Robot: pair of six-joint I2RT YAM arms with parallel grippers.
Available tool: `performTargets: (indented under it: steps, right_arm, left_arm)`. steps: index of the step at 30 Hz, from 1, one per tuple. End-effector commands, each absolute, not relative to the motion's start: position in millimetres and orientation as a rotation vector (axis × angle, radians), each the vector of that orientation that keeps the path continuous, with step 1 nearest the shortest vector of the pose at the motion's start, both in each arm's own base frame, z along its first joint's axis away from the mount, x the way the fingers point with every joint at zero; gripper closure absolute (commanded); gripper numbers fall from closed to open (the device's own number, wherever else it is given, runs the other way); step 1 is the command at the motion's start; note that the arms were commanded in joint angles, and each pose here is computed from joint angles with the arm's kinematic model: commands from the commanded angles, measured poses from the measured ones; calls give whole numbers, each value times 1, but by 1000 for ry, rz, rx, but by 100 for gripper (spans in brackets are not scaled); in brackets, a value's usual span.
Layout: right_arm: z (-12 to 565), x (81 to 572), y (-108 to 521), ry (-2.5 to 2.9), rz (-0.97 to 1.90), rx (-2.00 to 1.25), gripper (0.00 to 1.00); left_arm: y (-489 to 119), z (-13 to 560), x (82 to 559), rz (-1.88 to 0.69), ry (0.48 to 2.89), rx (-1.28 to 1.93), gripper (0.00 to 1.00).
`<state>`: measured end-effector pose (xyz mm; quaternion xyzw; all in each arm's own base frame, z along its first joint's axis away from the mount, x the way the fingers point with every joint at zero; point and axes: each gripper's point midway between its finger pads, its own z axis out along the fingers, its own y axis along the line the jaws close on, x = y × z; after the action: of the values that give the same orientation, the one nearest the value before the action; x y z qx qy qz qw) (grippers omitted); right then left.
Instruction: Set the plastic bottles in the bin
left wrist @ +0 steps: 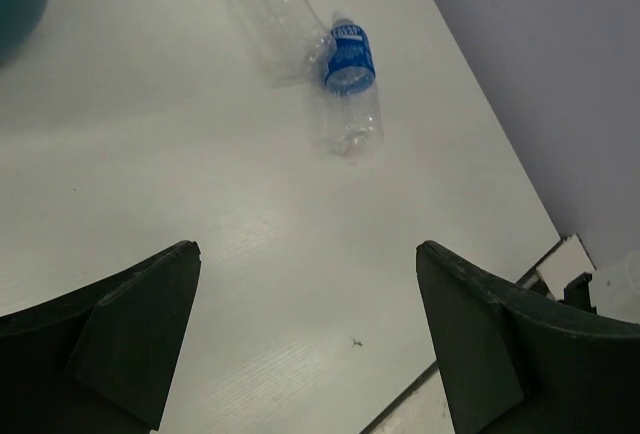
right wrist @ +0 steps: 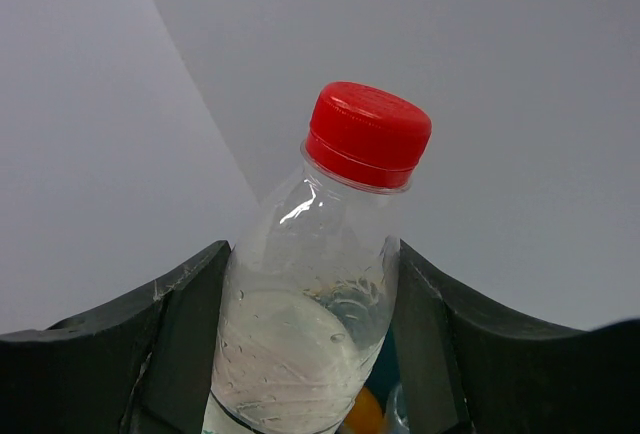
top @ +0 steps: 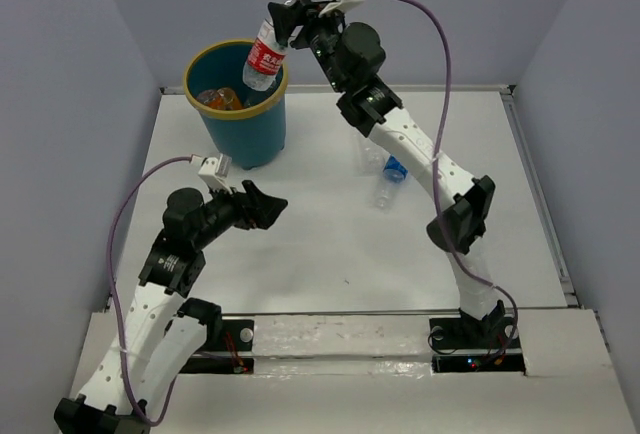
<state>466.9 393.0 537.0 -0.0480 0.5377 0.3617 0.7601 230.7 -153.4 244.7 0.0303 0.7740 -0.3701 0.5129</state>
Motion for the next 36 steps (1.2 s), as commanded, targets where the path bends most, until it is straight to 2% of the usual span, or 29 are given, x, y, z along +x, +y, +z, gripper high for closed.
performTargets:
  steps: [1, 2, 3, 8, 10, 11, 13, 14, 19, 22, 23, 24, 26, 27, 28, 29, 30, 31, 34, 35, 36]
  right_arm:
    - [569, 465, 407, 982, 758, -56, 59]
    - [553, 477, 416, 983, 739, -59, 59]
    - [565, 474, 409, 935, 733, -40, 59]
    - [534, 494, 425, 833, 633, -43, 60]
    - [514, 501, 440, 835, 607, -108, 57]
    - [508, 503, 444, 844, 605, -123, 46]
    - [498, 503, 452, 858, 612, -164, 31]
    - [500, 501, 453, 870, 616, -185, 19]
    - [515, 484, 455, 901, 642, -277, 1]
    - [504, 481, 449, 971, 632, -289, 1]
    - [527, 466, 436, 951, 647, -279, 1]
    - [499, 474, 435, 1022, 646, -295, 2]
    - [489, 474, 415, 1068, 633, -279, 4]
    - [514, 456, 392, 1053, 685, -226, 4]
    - [466, 462, 388, 1156, 671, -241, 7]
    - [487, 448, 356, 1138, 692, -187, 8]
    - [446, 460, 353, 1222, 671, -184, 9]
    - [423, 448, 331, 1284, 651, -172, 13]
    - [381, 447, 269, 1403, 555, -49, 23]
    - [376, 438, 246, 1443, 535, -11, 31]
    - [335, 442, 213, 1532, 497, 67, 33]
  left_arm:
    - [-173, 236, 216, -971, 1863, 165, 1]
    - [-176, 238, 215, -977, 1859, 180, 1]
    - [-177, 238, 214, -979, 1861, 189, 1]
    - [-183, 233, 209, -983, 1878, 211, 1]
    - [-184, 233, 209, -974, 1880, 212, 1]
    - [-183, 233, 209, -970, 1882, 208, 1]
    - [-183, 234, 210, -965, 1880, 206, 1]
    - [-182, 234, 210, -961, 1881, 205, 1]
    - [-175, 228, 221, -924, 1904, 157, 1]
    - [-170, 226, 227, -904, 1913, 127, 1]
    - [-168, 225, 230, -897, 1916, 110, 1]
    - [-167, 225, 232, -891, 1916, 99, 1]
    - [-169, 223, 235, -909, 1930, 70, 1]
    - [-173, 226, 238, -928, 1916, 65, 1]
    - [-176, 225, 242, -943, 1923, 54, 1]
    - [-183, 231, 245, -975, 1900, 39, 1]
    - [-187, 233, 248, -983, 1896, 33, 1]
    - [-193, 227, 253, -982, 1923, 24, 1]
    - [-222, 238, 255, -998, 1930, 36, 1]
    - [-232, 232, 258, -988, 1963, 38, 1]
    - [-238, 240, 264, -975, 1947, 11, 1]
